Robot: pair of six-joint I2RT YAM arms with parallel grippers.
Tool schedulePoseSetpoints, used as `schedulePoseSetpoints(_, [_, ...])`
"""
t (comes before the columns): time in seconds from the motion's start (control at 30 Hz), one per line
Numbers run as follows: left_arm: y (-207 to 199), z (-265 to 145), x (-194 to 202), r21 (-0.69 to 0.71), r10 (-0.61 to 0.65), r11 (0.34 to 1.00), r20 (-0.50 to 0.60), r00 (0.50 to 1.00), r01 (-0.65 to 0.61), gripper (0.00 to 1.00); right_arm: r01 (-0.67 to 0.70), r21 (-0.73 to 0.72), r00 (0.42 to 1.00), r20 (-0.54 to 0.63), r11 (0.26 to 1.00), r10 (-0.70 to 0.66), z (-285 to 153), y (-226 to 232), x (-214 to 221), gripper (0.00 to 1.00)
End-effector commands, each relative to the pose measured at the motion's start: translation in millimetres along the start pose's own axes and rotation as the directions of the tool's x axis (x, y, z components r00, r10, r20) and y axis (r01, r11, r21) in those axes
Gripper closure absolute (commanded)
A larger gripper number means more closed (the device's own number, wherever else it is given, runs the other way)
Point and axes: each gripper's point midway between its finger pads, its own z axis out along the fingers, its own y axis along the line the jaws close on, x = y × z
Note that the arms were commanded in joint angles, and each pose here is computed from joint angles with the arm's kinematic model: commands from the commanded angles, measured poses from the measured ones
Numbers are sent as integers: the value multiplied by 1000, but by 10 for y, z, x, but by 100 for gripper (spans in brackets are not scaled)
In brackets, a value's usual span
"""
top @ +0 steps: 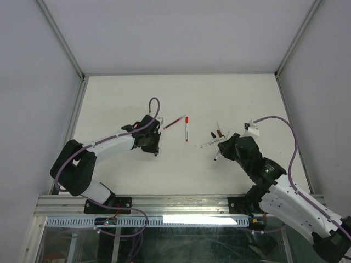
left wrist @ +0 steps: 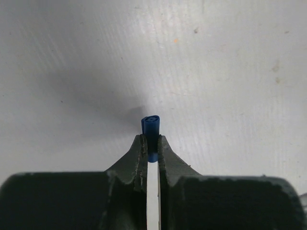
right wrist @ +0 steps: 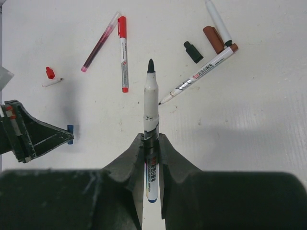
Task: Insert the pens into the pen caps
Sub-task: Insert the pen cap onto the pen.
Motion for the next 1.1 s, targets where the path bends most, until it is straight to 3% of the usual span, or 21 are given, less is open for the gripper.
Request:
schedulePoseSetpoints(0.0, [-381, -364, -468, 226, 2, 973, 230, 973, -55, 100, -17, -62, 997, 79, 998, 22, -9, 133, -177, 100])
schedulePoseSetpoints(0.33, [-836, -1062, -916, 455, -115, 884, 441, 890, -111, 100, 66, -328, 996, 83, 942, -41, -71, 644, -189, 100])
schedulePoseSetpoints(0.47, [-972, -1359, -1126, 516, -174, 845, 518, 837, -144, 100, 125, -478, 992, 81, 870, -98, -161, 891, -107, 100])
schedulePoseSetpoints(0.67, [-1168, -1806, -1372, 598, -252, 776, 584, 771, -200, 100, 186, -589, 977, 24, 786, -212, -218, 1217, -18, 100])
schedulePoseSetpoints(0.9, [-1309, -2233, -1343, 667, -309, 675, 645, 699, -317, 100, 225, -784, 938, 14, 579, -346, -481, 1880, 205, 100])
schedulePoseSetpoints(1.07, [-1349, -2372, -1275, 690, -326, 632, 650, 687, -353, 100, 218, -821, 938, 28, 527, -345, -558, 2063, 249, 100])
